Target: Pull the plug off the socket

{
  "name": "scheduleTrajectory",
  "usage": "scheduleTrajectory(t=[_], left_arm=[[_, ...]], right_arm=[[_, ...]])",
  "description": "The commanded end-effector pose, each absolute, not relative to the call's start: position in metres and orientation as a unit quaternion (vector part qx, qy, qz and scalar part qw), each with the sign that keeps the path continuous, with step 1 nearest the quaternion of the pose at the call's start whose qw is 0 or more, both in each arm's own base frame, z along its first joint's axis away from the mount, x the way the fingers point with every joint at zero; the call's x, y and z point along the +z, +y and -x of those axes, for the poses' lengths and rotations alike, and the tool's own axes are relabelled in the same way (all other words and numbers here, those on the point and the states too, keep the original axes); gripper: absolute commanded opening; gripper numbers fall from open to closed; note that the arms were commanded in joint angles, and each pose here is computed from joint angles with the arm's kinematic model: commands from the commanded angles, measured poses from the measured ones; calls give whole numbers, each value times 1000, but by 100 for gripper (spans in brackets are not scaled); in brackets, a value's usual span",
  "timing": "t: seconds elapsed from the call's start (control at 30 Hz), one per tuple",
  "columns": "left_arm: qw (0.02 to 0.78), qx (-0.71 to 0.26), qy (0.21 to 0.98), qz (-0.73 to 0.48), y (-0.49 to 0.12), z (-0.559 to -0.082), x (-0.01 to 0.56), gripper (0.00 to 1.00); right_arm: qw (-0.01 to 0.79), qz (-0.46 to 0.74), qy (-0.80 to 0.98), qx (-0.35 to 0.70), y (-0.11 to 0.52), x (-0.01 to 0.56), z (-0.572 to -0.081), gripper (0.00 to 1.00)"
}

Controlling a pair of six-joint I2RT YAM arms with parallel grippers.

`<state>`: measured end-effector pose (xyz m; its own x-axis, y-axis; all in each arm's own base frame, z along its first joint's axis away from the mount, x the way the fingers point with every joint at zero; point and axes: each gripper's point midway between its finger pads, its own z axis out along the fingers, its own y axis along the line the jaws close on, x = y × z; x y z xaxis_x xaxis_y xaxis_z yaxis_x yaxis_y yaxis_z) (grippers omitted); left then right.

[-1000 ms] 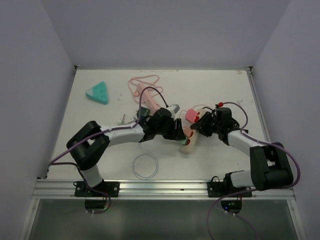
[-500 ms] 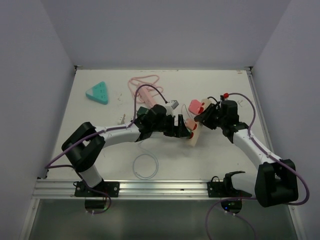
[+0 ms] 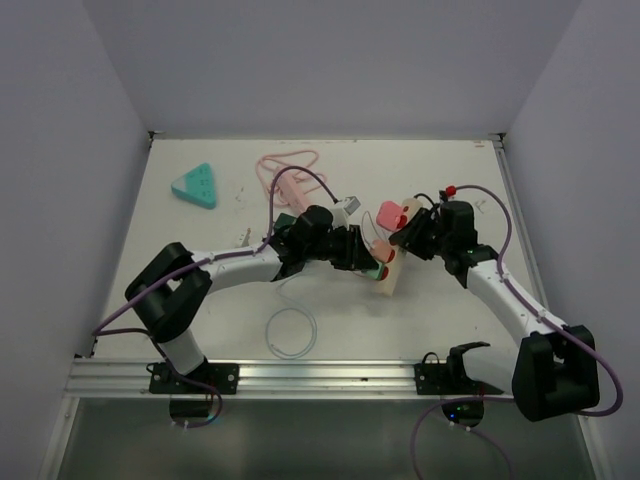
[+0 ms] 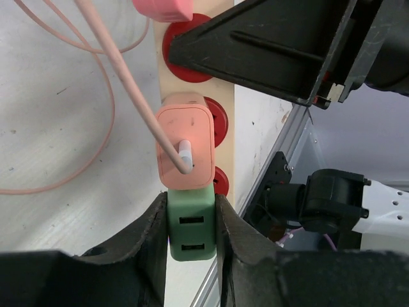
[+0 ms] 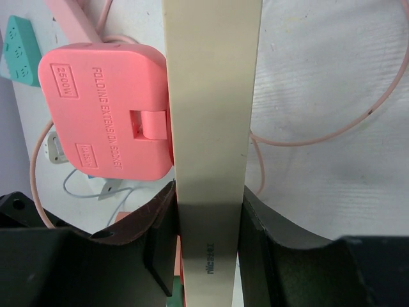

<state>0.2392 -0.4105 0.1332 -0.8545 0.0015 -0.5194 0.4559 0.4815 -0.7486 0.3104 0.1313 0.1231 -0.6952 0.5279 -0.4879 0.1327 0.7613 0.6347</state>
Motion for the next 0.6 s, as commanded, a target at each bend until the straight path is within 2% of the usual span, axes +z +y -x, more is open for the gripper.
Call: scheduleTrajectory(t=[0.0,0.07,0.13,0.17,0.57], left_arm=[[247,-519,803,-157,-420,-239,156,23],[248,-519,802,-160,-420,-237,158,16],[249,-519,802,-160,-419,-238,158,1],[249,-518,803,-161,-418,-238,159,0],[272,-485,817,-152,-376,-241,176,0]], right_arm=[[427,-159,835,309,134,185,-335,0],[427,-157,835,310,134,186,-335,0],[429,-159,833,310,134,186,-336,0],[431,-160,834,305,132,186,-337,0],[436,-178,874,121,64,137,-325,0]])
